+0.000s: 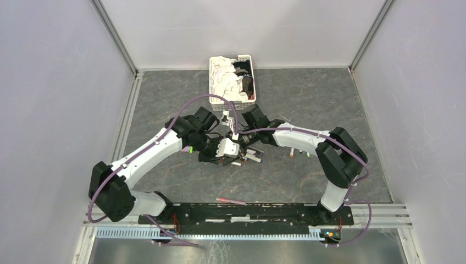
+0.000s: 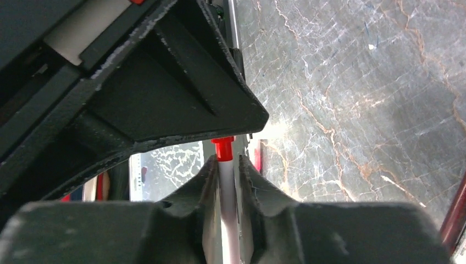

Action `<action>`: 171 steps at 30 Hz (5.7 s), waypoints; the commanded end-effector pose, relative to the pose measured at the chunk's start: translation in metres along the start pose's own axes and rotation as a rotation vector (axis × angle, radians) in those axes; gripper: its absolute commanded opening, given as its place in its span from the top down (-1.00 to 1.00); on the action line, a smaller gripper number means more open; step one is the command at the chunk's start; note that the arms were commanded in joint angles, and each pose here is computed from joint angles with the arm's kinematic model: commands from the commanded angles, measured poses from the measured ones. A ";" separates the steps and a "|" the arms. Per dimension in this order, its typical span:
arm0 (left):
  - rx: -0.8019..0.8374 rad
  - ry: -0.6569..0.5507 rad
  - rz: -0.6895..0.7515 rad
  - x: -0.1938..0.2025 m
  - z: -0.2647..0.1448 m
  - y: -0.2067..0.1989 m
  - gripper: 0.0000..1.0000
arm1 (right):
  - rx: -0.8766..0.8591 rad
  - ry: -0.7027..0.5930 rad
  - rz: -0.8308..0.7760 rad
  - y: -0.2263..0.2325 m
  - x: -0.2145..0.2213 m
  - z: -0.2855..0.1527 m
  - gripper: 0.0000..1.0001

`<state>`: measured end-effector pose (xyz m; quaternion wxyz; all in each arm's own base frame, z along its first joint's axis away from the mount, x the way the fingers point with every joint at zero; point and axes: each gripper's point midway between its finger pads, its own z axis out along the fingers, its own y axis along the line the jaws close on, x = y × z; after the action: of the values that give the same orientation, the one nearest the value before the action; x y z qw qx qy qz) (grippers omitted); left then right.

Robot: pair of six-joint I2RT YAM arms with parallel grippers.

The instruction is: Open the pen caps

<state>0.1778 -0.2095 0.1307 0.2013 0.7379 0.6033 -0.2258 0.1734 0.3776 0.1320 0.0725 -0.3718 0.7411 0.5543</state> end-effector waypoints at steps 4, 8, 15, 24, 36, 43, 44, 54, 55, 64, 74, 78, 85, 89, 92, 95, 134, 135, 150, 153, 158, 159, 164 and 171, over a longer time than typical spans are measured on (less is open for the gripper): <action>-0.030 0.028 0.054 0.000 -0.009 0.006 0.96 | 0.026 -0.006 -0.071 0.002 -0.009 -0.006 1.00; -0.070 0.127 0.071 0.023 -0.006 0.018 0.96 | 0.091 0.005 -0.058 -0.013 0.006 -0.019 1.00; -0.112 0.246 0.024 0.070 -0.021 0.051 0.96 | 0.233 0.013 0.017 -0.046 0.047 -0.046 1.00; -0.195 0.312 -0.001 0.105 -0.041 0.080 0.96 | 0.253 0.010 0.001 -0.043 0.055 -0.056 1.00; -0.142 -0.017 0.076 0.012 -0.019 0.039 -0.50 | 0.097 -0.103 0.017 -0.018 0.008 -0.037 1.00; -0.076 -0.071 0.120 -0.010 -0.007 0.006 -0.83 | 0.012 -0.106 -0.011 0.003 -0.028 -0.015 1.00; -0.075 -0.068 0.123 -0.009 -0.006 0.006 -0.82 | 0.003 -0.104 -0.012 0.005 -0.030 -0.013 1.00; -0.075 -0.007 0.153 0.002 -0.001 0.011 -0.02 | -0.035 -0.096 -0.017 0.012 -0.042 -0.001 1.00; -0.077 -0.002 0.158 0.003 -0.001 0.012 0.12 | -0.036 -0.094 -0.013 0.012 -0.041 0.000 1.00; -0.051 0.074 0.166 0.018 0.003 0.012 0.96 | -0.018 -0.043 -0.008 0.006 -0.024 0.001 1.00; -0.106 0.240 0.125 0.073 -0.040 0.048 0.96 | 0.100 0.042 0.051 -0.020 0.063 -0.021 1.00; -0.146 0.234 0.129 0.074 -0.046 0.060 0.96 | 0.109 0.027 0.054 -0.018 0.077 -0.027 1.00; -0.177 0.160 0.049 0.074 -0.022 0.067 0.96 | 0.215 -0.106 0.035 -0.031 0.039 -0.064 1.00; -0.204 0.143 -0.038 0.080 -0.005 0.078 0.96 | 0.594 -0.188 0.120 -0.094 0.021 -0.114 1.00; -0.225 0.167 -0.099 0.093 0.008 0.089 0.84 | 0.863 -0.230 0.163 -0.133 0.016 -0.147 1.00; -0.255 0.208 -0.161 0.107 0.016 0.099 0.63 | 1.020 -0.255 0.189 -0.158 0.014 -0.166 1.00; -0.622 0.028 -0.239 0.015 -0.123 0.132 -1.00 | 1.499 -0.121 0.347 -0.209 0.116 -0.240 0.42; -0.646 0.015 -0.237 0.011 -0.132 0.132 -1.00 | 1.499 -0.119 0.344 -0.208 0.117 -0.241 0.46; -0.780 -0.067 -0.330 0.005 -0.179 0.132 -1.00 | 1.456 -0.245 0.213 -0.175 0.072 -0.255 0.41; -0.756 -0.104 -0.330 -0.002 -0.178 0.130 -1.00 | 1.288 -0.268 0.097 -0.163 0.037 -0.225 0.29; -0.730 -0.137 -0.336 -0.008 -0.175 0.123 -1.00 | 1.051 -0.157 -0.026 -0.156 0.012 -0.168 0.23; -0.723 -0.139 -0.341 -0.007 -0.174 0.121 -1.00 | 1.025 -0.136 -0.059 -0.154 0.008 -0.158 0.23; -0.682 -0.144 -0.370 -0.002 -0.160 0.113 -1.00 | 0.938 -0.037 -0.169 -0.149 -0.001 -0.107 0.23; -0.637 -0.132 -0.385 0.005 -0.148 0.105 -1.00 | 0.938 0.016 -0.202 -0.156 -0.003 -0.081 0.28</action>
<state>0.3067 -0.1370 0.2505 0.4135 0.5053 0.7531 -0.0808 0.2837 0.2792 0.0354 0.2581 -0.3636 0.8829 0.1470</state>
